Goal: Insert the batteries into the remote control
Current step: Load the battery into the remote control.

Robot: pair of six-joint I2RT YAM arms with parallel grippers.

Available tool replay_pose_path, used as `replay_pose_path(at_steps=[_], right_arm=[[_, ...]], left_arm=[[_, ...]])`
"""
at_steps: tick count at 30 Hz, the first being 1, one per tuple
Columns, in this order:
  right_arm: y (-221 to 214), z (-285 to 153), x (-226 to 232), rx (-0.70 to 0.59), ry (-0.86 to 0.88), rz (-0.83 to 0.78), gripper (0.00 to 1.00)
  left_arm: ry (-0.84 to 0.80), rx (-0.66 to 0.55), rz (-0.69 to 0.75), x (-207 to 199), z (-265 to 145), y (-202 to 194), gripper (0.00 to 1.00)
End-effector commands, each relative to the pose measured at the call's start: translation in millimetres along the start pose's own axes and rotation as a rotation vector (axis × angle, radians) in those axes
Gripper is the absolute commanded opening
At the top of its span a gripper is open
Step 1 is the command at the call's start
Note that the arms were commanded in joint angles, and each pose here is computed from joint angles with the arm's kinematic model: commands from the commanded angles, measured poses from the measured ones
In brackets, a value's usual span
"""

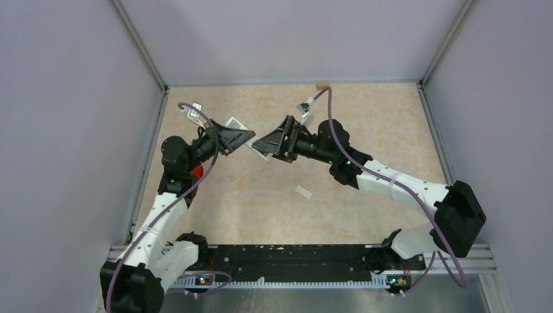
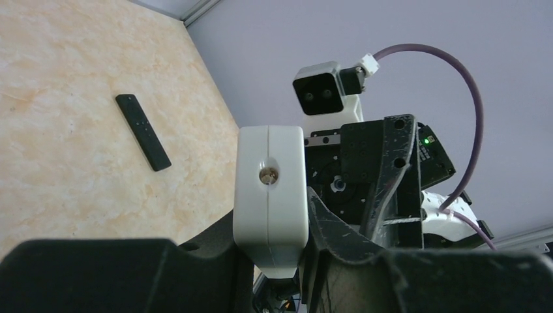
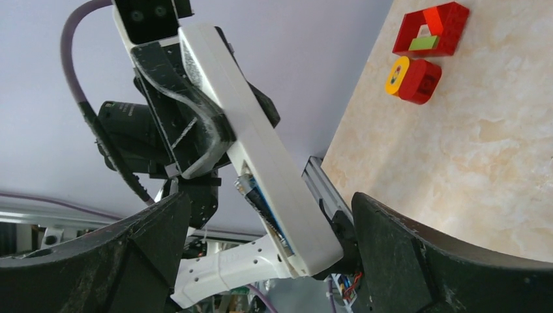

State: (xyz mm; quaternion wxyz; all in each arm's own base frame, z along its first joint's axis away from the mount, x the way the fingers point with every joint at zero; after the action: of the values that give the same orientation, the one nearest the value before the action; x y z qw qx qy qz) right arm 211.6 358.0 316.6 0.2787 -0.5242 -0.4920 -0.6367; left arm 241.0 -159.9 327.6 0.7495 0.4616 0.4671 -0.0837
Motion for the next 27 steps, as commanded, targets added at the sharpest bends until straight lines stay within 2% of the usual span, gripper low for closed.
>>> replay_pose_path(at_steps=[1,20,27], right_arm=[[2,3,24,0.016,0.1,0.008,0.95],[-2,16,19,0.06,0.135,0.083,0.67],[-8,12,13,0.071,0.165,0.093,0.48]], left_arm=[[-0.066,-0.058,0.065,-24,-2,14,0.0],[-0.106,-0.038,0.093,-25,-7,6,0.0],[-0.108,-0.069,0.09,-31,-8,11,0.0]])
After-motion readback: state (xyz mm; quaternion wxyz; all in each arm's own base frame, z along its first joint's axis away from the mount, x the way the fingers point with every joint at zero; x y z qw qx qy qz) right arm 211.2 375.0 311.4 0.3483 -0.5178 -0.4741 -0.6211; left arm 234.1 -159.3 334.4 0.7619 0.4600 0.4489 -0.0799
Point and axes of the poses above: each gripper's point midway between its finger pads, its own z axis out along the fingers, its own x axis along the line the jaws close on, y = z × x, the point moved 4 cm from there along -z, back along the fingers, and after that the axes turned 5 degrees about z, right-handed, at the moved point
